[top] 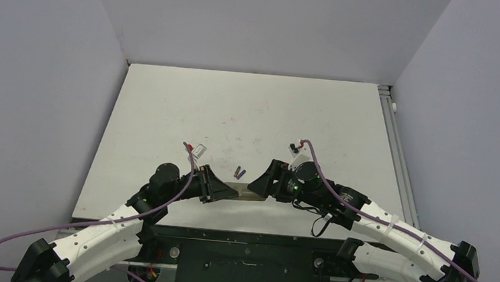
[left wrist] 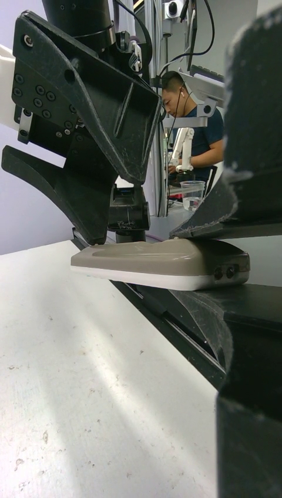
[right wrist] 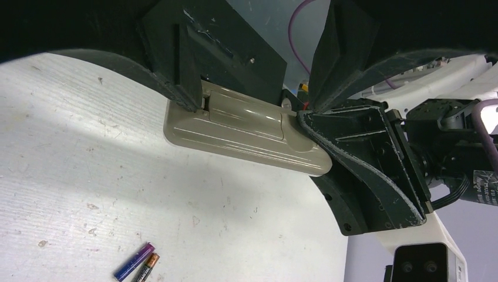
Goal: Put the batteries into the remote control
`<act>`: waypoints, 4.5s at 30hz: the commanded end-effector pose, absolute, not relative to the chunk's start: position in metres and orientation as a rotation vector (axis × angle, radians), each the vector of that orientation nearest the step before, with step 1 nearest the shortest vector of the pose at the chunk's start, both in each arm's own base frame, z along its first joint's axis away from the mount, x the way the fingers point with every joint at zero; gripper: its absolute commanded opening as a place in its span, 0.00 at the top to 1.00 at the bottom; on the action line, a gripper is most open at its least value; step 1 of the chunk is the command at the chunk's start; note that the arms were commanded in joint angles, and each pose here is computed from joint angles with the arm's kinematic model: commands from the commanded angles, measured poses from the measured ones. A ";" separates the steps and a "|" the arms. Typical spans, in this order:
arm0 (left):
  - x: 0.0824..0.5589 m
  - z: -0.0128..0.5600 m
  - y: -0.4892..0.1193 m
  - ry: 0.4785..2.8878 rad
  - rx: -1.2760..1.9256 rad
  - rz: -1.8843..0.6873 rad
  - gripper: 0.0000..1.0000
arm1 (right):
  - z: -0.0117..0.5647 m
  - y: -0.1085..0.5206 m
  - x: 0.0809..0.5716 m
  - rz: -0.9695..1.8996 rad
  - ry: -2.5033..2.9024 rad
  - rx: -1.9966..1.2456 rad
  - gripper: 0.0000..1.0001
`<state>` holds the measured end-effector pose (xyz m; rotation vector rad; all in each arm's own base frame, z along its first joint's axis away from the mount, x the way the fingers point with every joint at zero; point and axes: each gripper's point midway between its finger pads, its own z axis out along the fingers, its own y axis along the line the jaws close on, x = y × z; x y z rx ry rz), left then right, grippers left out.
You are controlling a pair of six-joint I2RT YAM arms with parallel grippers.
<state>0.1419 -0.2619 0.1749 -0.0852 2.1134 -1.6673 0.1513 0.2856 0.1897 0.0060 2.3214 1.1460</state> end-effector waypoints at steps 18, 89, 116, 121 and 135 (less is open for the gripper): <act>0.141 0.209 -0.271 2.014 0.007 -1.717 1.00 | 0.183 0.292 0.152 1.151 2.321 0.010 0.35; 0.125 0.238 -0.276 1.910 0.049 -1.856 1.00 | 0.170 0.286 0.143 1.082 2.350 0.040 0.37; 0.129 0.230 -0.279 1.970 0.097 -1.765 1.00 | 0.168 0.275 0.157 0.920 2.341 0.025 0.37; 0.132 0.220 -0.277 2.014 0.100 -1.690 1.00 | 0.176 0.265 0.162 0.852 2.326 0.025 0.37; 0.135 0.205 -0.275 2.065 0.092 -1.612 1.00 | 0.190 0.269 0.159 0.884 2.304 0.006 0.36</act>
